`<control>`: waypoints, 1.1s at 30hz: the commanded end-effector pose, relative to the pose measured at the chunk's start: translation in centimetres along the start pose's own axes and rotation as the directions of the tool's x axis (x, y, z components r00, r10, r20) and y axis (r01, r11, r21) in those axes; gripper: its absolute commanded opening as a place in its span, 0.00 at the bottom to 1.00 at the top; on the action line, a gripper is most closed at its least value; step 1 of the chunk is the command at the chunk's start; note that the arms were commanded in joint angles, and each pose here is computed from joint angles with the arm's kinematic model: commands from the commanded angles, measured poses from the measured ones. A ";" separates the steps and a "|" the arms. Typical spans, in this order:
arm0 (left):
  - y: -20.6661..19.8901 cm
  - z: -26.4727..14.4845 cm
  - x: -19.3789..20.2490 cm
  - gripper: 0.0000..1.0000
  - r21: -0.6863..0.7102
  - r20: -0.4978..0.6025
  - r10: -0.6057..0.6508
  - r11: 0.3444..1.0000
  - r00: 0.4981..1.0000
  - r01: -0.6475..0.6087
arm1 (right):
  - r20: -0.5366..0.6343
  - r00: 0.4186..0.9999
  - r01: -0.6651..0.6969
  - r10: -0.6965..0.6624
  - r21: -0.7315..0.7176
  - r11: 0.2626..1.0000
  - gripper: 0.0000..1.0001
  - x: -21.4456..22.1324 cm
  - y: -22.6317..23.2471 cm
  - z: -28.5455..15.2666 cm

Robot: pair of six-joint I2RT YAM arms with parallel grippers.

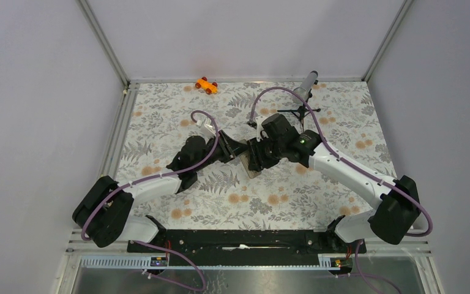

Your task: Load the batteries into the remote control

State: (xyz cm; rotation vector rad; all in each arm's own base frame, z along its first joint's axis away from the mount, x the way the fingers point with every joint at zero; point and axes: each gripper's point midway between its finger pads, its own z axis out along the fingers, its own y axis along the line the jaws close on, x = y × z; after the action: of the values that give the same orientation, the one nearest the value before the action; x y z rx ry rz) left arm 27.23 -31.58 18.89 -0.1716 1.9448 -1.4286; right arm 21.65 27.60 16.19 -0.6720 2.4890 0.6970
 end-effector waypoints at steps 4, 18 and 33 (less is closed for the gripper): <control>-6.9 -1.4 -2.0 0.00 0.199 0.014 -0.071 0.978 0.997 0.066 | 0.066 0.998 0.015 -0.013 -0.040 0.999 0.48 -2.8 1.6 -0.6; -5.7 -2.3 -4.5 0.00 0.203 0.068 -0.152 0.970 0.986 0.136 | 0.140 0.990 0.012 0.011 -0.161 0.987 0.98 -5.9 5.1 -3.9; -7.9 -4.0 -8.9 0.00 0.302 0.133 -0.349 0.906 0.928 0.297 | 0.480 0.798 -0.290 0.363 -0.222 0.931 1.00 -10.8 4.6 -10.3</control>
State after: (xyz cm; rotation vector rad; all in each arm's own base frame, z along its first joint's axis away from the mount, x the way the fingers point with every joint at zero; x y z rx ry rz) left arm 29.68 -27.76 24.98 -0.5083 1.7711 -1.6850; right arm 22.98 28.98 27.58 -0.2596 2.2132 0.9638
